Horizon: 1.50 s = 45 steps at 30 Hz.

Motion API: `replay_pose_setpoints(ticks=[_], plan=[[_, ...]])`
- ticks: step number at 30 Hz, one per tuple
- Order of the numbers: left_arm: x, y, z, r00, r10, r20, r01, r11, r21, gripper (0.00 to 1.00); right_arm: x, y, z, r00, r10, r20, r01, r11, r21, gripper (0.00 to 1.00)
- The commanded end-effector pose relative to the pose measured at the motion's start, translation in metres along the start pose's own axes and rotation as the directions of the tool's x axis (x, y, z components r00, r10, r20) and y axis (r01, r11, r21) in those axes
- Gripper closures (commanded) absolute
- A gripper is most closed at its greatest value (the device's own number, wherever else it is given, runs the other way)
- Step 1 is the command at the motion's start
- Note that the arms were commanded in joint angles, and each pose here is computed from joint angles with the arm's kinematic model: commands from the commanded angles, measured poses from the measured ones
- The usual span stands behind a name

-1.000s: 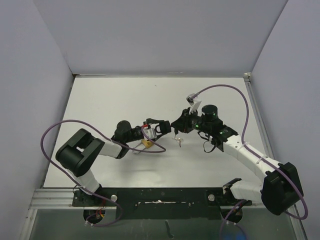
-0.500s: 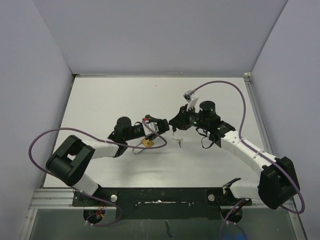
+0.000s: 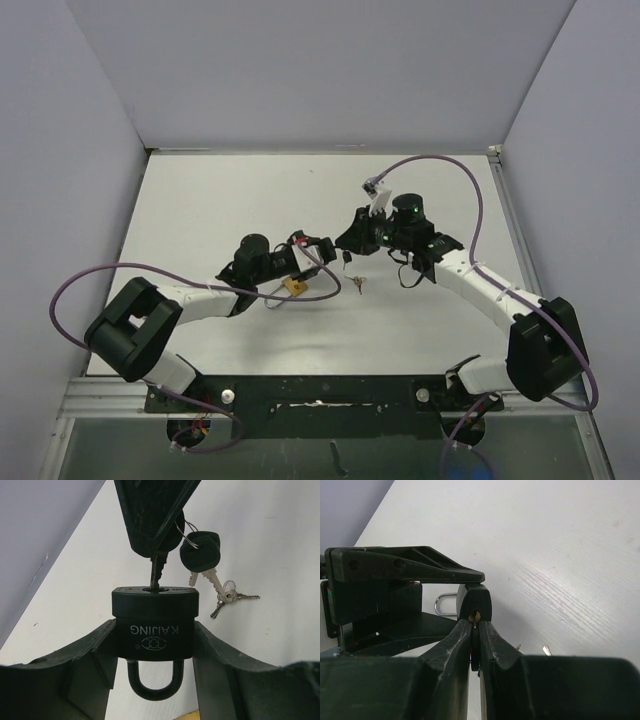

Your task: Unlock with the key

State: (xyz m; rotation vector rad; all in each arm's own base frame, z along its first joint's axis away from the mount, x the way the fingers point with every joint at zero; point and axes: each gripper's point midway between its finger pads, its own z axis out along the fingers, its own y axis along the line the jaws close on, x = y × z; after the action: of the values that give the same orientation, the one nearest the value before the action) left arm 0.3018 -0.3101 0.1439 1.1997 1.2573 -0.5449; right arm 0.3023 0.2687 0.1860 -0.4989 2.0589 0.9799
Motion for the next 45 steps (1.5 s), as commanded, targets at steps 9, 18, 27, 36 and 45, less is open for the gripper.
replay_pose_setpoints(ticks=[9, 18, 27, 36, 45], plan=[[-0.142, 0.006, -0.008, 0.867, 0.277, 0.414, -0.293, 0.956, -0.027, 1.00, 0.002, 0.031, -0.009, 0.995, -0.075, -0.073, 0.063, 0.987, -0.146, 1.00], [-0.152, 0.022, -0.027, 0.858, 0.234, 0.457, -0.232, 0.971, -0.061, 1.00, 0.014, 0.033, -0.017, 0.992, -0.084, -0.098, 0.065, 0.981, -0.184, 1.00], [-0.148, 0.052, -0.028, 0.896, 0.208, 0.392, -0.142, 0.971, -0.191, 1.00, 0.013, 0.032, -0.016, 0.993, -0.075, -0.088, 0.059, 0.983, -0.175, 1.00], [-0.140, 0.050, -0.029, 0.880, 0.269, 0.392, -0.191, 0.955, -0.225, 1.00, 0.006, 0.024, -0.011, 0.996, -0.014, -0.084, 0.002, 0.991, -0.132, 1.00], [-0.126, 0.050, -0.029, 0.900, 0.259, 0.351, -0.183, 0.955, -0.234, 1.00, -0.006, 0.021, -0.014, 0.998, -0.031, -0.058, 0.024, 0.993, -0.119, 1.00]])
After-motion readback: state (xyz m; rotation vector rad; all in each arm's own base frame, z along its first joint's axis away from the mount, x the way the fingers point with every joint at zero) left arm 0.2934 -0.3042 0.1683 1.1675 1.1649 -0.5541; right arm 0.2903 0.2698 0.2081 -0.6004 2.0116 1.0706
